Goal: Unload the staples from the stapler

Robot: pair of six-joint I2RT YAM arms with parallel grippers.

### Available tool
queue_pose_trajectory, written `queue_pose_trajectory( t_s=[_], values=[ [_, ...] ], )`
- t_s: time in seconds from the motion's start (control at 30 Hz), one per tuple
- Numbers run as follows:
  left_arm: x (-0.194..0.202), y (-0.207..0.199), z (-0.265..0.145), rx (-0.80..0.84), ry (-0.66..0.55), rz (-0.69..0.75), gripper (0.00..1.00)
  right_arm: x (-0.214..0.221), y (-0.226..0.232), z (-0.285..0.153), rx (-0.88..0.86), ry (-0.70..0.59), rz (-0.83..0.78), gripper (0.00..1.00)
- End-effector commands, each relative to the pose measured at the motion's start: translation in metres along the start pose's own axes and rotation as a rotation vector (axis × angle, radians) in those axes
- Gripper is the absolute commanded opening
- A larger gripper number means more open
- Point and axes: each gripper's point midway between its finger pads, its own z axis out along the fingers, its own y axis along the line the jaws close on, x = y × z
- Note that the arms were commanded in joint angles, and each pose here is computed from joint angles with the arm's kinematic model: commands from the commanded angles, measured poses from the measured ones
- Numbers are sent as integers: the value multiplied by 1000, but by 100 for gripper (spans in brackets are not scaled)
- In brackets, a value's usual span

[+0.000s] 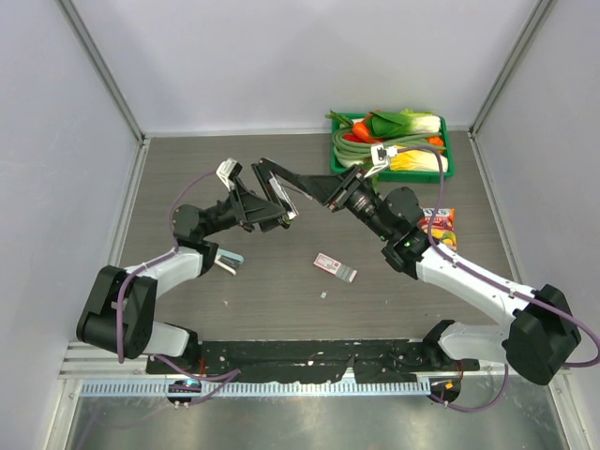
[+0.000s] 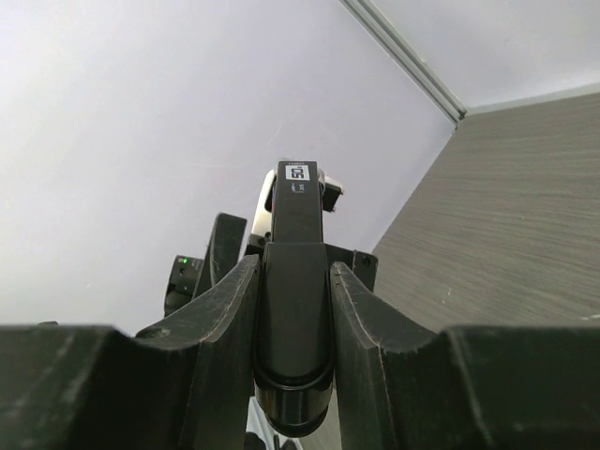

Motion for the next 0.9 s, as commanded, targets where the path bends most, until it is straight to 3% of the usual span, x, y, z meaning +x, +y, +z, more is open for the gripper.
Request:
queue_pose_trajectory(
  t_s=[0.0, 0.47, 0.5, 0.63, 0.87],
  values=[
    [8, -41, 3, 151, 27, 233, 80, -44, 47, 2, -169, -175, 29, 1],
    [13, -32, 4, 113, 89, 308, 46, -19, 21, -6, -121, -142, 84, 1],
    [13, -31, 4, 110, 92, 312, 38, -18, 21, -6, -119, -141, 84, 1],
    [13, -27, 4, 94, 103, 319, 25, -16, 20, -6, -113, -131, 83, 1],
    [-5, 0, -24, -22, 103, 369, 15, -2, 4, -22, -43, -73, 38, 1]
  ],
)
